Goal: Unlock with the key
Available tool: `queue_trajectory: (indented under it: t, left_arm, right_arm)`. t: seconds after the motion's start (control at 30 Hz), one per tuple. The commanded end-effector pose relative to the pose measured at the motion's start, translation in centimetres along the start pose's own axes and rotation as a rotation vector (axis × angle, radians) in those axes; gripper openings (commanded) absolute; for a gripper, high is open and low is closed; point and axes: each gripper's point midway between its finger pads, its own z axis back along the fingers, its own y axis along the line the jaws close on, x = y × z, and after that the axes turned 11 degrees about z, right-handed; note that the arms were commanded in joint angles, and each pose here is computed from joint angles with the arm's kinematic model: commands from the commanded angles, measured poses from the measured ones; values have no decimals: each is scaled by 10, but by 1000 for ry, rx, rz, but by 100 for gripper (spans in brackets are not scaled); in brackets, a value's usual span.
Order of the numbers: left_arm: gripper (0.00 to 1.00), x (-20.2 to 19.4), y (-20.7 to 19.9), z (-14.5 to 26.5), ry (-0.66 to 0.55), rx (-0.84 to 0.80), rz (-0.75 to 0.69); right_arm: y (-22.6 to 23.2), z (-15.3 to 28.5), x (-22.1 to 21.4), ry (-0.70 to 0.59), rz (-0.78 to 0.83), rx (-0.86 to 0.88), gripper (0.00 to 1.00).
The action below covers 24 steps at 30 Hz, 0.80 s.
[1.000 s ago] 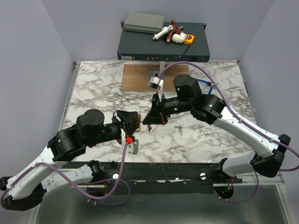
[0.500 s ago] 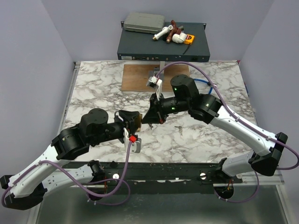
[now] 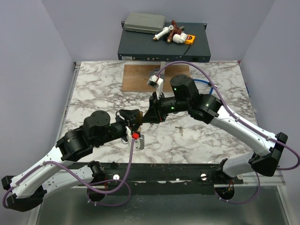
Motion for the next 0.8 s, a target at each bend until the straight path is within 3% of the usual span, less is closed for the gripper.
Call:
queue_trajectory:
  t: [0.0, 0.17, 0.33, 0.77]
  left_arm:
    - [0, 49, 28, 2, -214, 117, 46]
    - [0, 47, 25, 3, -231, 127, 116]
    - [0, 48, 27, 4, -242, 146, 136]
    - [0, 50, 30, 6, -265, 172, 168]
  right_arm:
    - [12, -8, 30, -77, 46, 30, 26]
    - [10, -14, 26, -34, 29, 36, 40]
    - [-2, -15, 24, -12, 35, -26, 46]
    - [-38, -5, 33, 48, 73, -245, 47]
